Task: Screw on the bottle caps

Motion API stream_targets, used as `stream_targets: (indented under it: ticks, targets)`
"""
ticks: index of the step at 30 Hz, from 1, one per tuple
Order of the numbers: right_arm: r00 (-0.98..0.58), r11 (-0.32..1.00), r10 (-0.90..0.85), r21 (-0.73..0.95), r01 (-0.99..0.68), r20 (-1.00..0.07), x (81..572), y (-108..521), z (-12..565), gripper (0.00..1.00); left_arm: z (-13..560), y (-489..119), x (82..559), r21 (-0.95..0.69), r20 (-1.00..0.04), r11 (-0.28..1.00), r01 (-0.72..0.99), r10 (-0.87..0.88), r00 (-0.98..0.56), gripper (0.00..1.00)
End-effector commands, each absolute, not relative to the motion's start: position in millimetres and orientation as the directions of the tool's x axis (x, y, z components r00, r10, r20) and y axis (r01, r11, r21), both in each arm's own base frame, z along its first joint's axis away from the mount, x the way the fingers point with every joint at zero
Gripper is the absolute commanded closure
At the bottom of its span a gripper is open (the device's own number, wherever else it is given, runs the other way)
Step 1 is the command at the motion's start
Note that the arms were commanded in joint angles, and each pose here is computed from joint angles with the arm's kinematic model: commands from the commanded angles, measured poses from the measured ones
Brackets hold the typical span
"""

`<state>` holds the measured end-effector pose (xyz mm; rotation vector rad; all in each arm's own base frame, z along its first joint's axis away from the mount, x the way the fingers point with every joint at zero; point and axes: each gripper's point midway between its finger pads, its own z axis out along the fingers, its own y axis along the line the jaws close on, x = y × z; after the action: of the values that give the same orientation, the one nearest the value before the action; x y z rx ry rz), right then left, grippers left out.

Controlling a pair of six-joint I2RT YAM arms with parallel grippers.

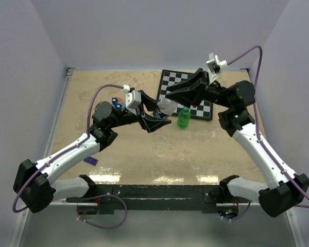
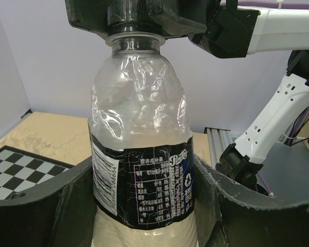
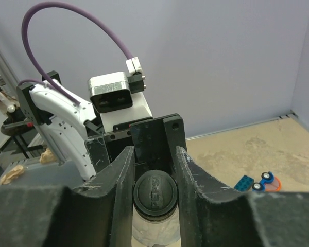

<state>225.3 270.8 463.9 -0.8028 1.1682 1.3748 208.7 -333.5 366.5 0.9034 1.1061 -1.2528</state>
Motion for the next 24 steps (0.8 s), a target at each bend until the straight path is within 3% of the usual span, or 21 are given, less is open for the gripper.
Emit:
stream_targets:
  ticks: [1,8,13,15,18,19,20,21,24]
  targets:
    - [-0.126,0.165,0.309,0.184,-0.969,-0.943,235.2,267.3,472.6,1.0,405.9,-328.3,214.2,0.078,-0.944,0.209,0.975,-0.299,0.139,1.0]
    - [-0.159,0.509,0.263,0.277,-0.815,-0.952,295.8,246.7,455.0,1.0,400.8,-331.1,237.8,0.213,-0.948,0.517,0.829,-0.096,0.303,1.0]
    - [-0.27,0.751,0.253,0.365,-0.551,-0.929,332.1,221.4,420.5,1.0,397.6,-331.7,246.2,0.287,-0.932,0.63,0.721,0.011,0.361,1.0]
    - [-0.262,0.811,0.229,0.333,-0.481,-0.937,335.2,218.8,415.2,1.0,393.2,-334.4,248.6,0.319,-0.926,0.649,0.691,0.059,0.372,1.0]
    - [-0.234,0.794,0.256,0.342,-0.502,-0.938,330.5,221.7,429.1,1.0,385.7,-331.7,259.7,0.297,-0.937,0.696,0.653,0.083,0.339,1.0]
    - [-0.217,0.773,0.277,0.351,-0.528,-0.936,326.0,224.1,438.3,0.96,382.5,-330.2,262.7,0.29,-0.941,0.709,0.643,0.091,0.325,1.0]
    - [-0.2,0.758,0.288,0.351,-0.551,-0.936,321.0,224.9,447.8,0.79,379.1,-328.9,265.3,0.279,-0.946,0.719,0.637,0.091,0.311,1.0]
    - [-0.184,0.753,0.297,0.349,-0.558,-0.937,318.7,223.6,455.2,0.56,375.8,-326.8,267.5,0.269,-0.949,0.728,0.63,0.091,0.3,1.0]
    - [-0.175,0.724,0.308,0.35,-0.594,-0.935,312.7,225.8,470.6,0.3,365.4,-323.3,274.5,0.225,-0.964,0.738,0.637,0.075,0.254,1.0]
